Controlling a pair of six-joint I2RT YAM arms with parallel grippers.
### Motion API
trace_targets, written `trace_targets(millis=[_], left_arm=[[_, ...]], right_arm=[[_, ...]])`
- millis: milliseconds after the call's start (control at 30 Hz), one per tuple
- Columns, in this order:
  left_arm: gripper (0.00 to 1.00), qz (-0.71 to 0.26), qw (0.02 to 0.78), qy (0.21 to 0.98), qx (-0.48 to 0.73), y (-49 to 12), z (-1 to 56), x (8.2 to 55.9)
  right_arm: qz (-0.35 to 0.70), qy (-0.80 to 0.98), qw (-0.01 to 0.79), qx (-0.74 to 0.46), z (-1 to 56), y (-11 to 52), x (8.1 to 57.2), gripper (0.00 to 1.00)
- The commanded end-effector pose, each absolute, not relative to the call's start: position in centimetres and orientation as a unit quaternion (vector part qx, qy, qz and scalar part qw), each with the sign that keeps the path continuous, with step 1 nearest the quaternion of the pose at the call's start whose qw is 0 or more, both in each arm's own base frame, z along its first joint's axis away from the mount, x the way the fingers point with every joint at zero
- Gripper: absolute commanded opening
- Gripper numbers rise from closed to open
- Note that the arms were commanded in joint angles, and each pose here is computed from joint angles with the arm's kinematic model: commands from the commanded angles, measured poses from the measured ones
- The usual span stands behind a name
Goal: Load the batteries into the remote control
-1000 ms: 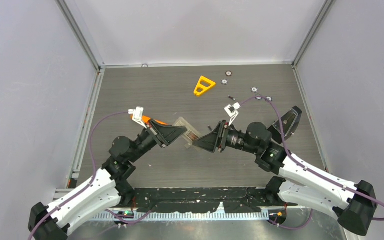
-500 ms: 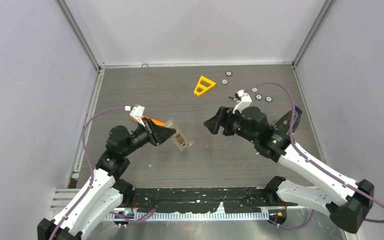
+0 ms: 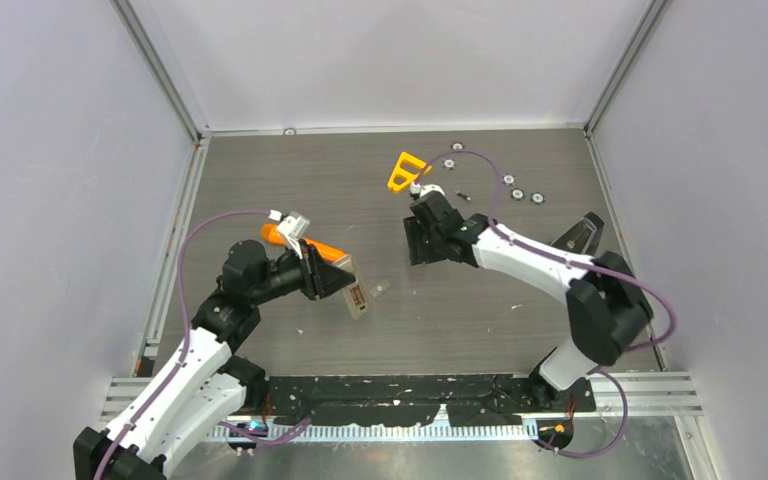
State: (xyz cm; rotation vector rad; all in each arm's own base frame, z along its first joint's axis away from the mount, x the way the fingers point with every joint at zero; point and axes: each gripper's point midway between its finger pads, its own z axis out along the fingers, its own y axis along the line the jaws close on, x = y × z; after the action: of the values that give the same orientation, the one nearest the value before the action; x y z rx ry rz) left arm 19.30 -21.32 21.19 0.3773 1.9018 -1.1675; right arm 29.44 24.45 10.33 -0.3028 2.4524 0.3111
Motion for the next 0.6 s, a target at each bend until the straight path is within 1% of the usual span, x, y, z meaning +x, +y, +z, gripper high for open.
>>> trace_targets(millis=[0, 200, 300, 433, 567], left_arm=[[0.06, -0.475, 0.431, 0.746, 0.179, -21.6, 22.8, 19.0], [0.06, -0.489, 0.412, 0.745, 0.191, -22.0, 22.6, 18.5], [0.06, -0.49, 0.407, 0.747, 0.19, -22.0, 22.4, 18.5], [0.06, -0.49, 0.405, 0.749, 0.187, -22.1, 22.3, 18.6], [0.06, -0.493, 0.401, 0.75, 0.183, -22.2, 22.2, 18.7]], right_arm=[[0.091, 0.928, 0.33, -0.145, 10.4, 25.2, 32.3, 0.5], [0.059, 0.937, 0.308, -0.155, 8.0, 25.2, 35.1, 0.43], [0.049, 0.941, 0.293, -0.16, 6.8, 24.7, 35.5, 0.4], [0.042, 0.946, 0.284, -0.152, 5.9, 24.2, 36.0, 0.4], [0.036, 0.949, 0.297, -0.103, 6.7, 22.5, 38.1, 0.41]])
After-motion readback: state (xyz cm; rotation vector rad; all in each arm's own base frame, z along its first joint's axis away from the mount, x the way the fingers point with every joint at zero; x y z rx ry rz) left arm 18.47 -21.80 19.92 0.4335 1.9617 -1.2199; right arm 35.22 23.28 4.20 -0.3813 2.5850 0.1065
